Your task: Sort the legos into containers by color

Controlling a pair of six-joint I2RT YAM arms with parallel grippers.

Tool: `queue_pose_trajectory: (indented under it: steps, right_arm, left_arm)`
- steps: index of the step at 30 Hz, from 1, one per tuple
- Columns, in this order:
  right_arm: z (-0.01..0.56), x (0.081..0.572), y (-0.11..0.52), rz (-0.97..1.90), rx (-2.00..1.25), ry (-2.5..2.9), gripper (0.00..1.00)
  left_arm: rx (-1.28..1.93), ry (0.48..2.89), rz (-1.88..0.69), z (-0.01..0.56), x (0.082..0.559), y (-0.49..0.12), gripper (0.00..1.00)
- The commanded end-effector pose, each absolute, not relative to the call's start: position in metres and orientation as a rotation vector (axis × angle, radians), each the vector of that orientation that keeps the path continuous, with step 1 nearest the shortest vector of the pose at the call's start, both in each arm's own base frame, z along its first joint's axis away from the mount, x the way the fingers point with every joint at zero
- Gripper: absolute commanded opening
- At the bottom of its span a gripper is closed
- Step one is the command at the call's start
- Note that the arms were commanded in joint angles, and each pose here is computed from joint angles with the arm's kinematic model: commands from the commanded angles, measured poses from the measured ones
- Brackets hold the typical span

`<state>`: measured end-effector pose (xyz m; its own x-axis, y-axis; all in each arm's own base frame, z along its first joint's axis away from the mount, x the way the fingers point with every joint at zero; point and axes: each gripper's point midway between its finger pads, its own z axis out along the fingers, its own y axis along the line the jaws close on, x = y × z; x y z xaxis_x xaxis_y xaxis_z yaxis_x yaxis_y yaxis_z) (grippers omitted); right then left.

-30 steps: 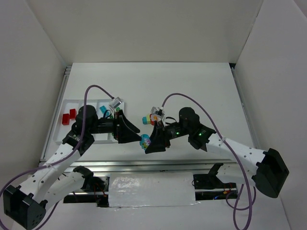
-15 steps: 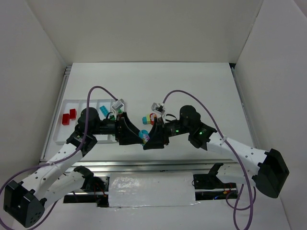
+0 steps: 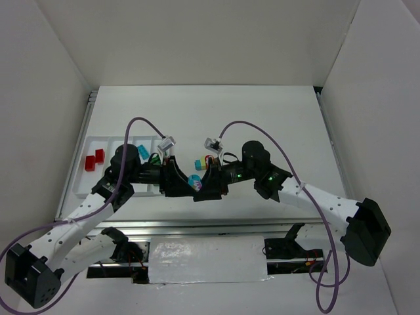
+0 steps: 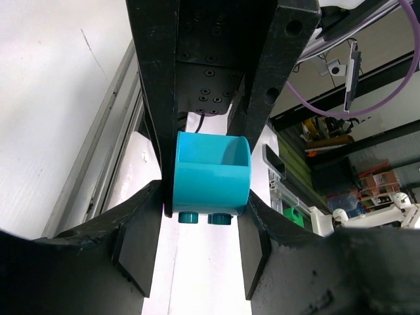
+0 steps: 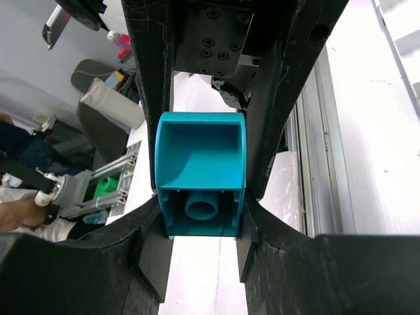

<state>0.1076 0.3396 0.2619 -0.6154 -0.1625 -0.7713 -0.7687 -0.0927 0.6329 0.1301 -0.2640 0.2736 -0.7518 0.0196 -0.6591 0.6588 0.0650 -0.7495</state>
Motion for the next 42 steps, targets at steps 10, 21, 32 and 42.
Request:
queue_pose_trajectory:
  steps: [10,21,32,42]
  right_arm:
    - [0.27,0.095,0.337,1.75,-1.111,1.613,0.42]
    - [0.264,0.086,0.323,1.738,-1.164,1.604,0.55]
    - [0.221,0.124,0.326,1.577,-0.952,1.827,1.0]
    - [0.202,0.176,0.303,1.252,-0.625,1.999,1.0]
  left_arm:
    - [0.648,1.718,-1.615,0.316,0.156,-0.27,0.0]
    - [0.616,1.722,-1.602,0.317,0.16,-0.268,0.0]
    - [0.368,1.805,-1.395,0.315,0.203,-0.23,0.0]
    - [-0.678,2.329,-0.089,0.16,0.294,-0.049,0.0]
